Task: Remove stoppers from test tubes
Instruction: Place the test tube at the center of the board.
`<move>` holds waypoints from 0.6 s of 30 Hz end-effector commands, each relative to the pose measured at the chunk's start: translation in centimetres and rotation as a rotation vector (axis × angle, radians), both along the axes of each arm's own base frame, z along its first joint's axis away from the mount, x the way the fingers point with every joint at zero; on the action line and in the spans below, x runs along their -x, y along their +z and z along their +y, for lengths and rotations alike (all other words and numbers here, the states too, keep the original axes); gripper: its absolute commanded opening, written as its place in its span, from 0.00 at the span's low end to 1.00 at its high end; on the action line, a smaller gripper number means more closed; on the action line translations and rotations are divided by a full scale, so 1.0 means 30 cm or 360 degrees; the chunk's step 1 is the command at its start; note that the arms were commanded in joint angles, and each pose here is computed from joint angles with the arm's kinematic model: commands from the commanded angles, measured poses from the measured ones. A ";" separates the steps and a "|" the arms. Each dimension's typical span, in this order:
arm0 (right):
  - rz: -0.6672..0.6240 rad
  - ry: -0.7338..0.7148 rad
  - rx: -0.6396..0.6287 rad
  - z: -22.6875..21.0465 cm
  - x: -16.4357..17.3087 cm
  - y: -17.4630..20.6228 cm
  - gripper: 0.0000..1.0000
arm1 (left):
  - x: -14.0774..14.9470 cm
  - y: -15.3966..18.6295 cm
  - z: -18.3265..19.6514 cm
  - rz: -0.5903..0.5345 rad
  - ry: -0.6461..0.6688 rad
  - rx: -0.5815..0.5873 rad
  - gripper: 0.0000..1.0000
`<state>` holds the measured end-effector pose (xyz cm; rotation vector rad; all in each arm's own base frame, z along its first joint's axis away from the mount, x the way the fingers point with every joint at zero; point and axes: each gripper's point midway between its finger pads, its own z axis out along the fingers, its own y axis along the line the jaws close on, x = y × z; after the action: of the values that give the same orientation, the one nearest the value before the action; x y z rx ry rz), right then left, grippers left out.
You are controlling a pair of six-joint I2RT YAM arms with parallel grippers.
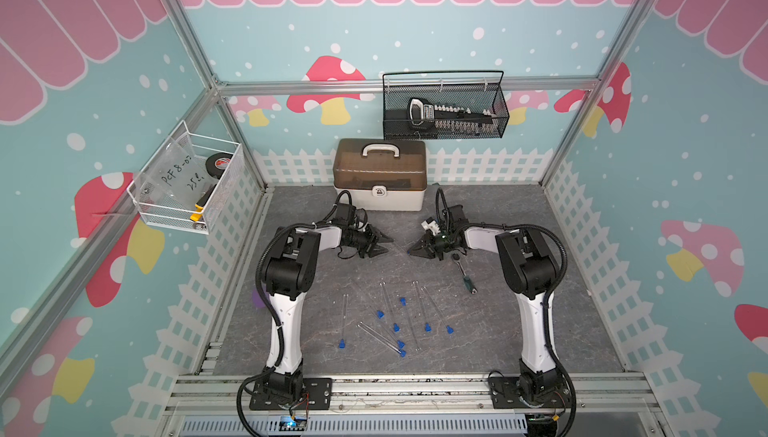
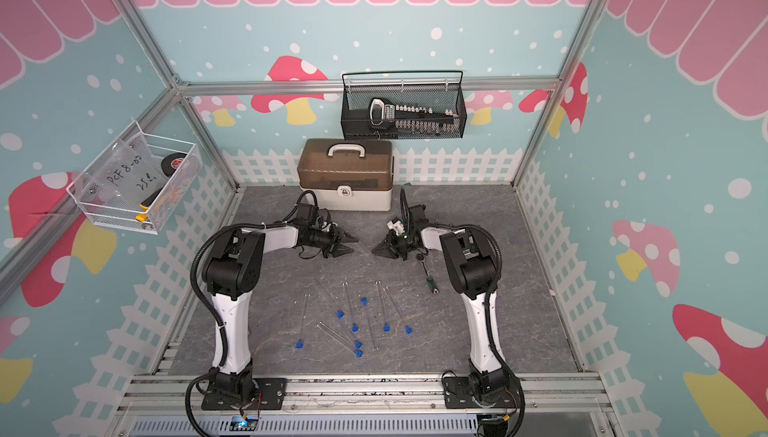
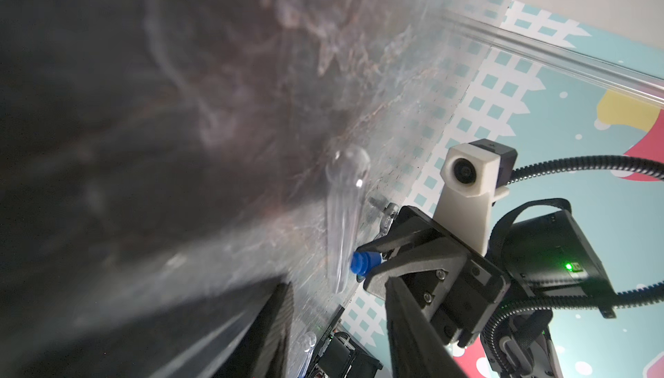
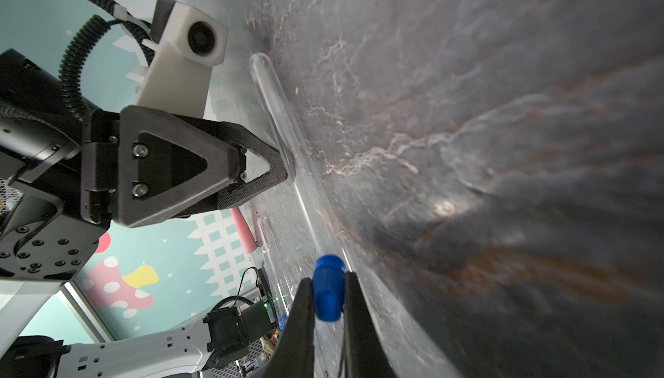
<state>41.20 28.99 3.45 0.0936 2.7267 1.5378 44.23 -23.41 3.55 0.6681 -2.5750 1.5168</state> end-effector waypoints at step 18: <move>0.0112 -0.0015 0.0084 -0.007 0.019 -0.089 0.37 | 0.031 -0.111 0.029 0.0152 0.0025 -0.0101 0.44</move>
<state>41.30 29.33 3.37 0.0959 2.7270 1.5621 44.17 -23.27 3.59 0.6704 -2.5651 1.5163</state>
